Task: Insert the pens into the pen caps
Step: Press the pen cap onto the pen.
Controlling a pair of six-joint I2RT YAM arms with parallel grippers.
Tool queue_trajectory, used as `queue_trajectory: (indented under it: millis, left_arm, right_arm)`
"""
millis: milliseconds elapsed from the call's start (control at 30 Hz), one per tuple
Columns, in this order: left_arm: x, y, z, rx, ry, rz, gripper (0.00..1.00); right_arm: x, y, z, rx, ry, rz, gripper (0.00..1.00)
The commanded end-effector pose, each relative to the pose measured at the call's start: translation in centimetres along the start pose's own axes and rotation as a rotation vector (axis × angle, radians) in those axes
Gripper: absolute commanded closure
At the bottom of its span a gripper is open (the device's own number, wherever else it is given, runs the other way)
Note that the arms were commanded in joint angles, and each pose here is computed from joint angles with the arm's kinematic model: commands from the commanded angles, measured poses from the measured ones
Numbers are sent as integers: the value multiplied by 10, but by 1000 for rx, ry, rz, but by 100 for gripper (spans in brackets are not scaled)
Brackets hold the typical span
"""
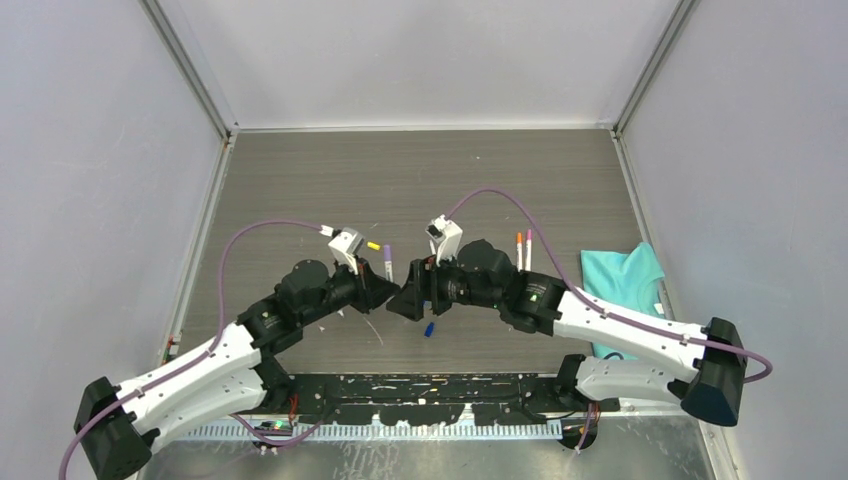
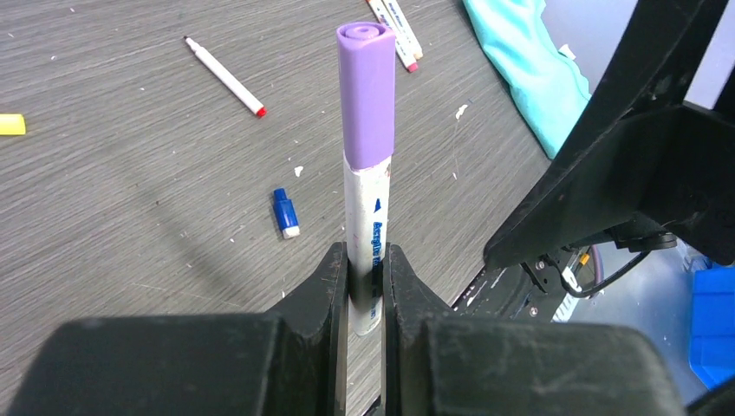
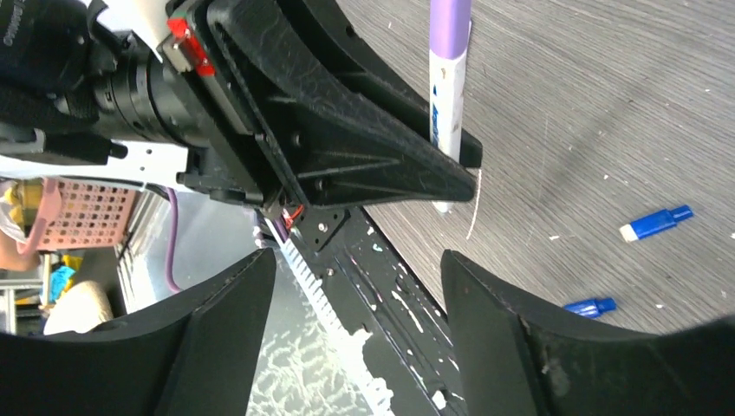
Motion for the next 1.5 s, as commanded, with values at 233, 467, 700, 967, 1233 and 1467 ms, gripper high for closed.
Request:
queue_trajectory:
  millis: [233, 467, 700, 967, 1233, 1467]
  left_arm:
    - [22, -17, -68, -124, -45, 32, 100]
    - [33, -14, -85, -238, -26, 157, 100]
    - [34, -26, -69, -324, 47, 360, 100]
    - [34, -29, -57, -339, 122, 433, 100]
    - [34, -33, -52, -350, 147, 463, 100]
    - [33, -33, -49, -355, 161, 456, 100]
  right_arm:
    - [51, 7, -61, 34, -53, -90, 14]
    - [64, 1, -97, 68, -64, -192, 12]
    - [72, 25, -117, 111, -154, -292, 12]
    - [64, 35, -124, 124, -198, -312, 16]
    - [38, 30, -117, 154, -165, -227, 32]
    - [24, 30, -111, 162, -136, -210, 46]
Point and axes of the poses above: each gripper's point midway between its finger pads, its own x axis back along the fingers, its own y axis along the line the jaws close on, z = x × y, the point moved 6 cm from there along x, back along the fingers, and after that the axes turned 5 degrees about -x, right-handed, at the moved point
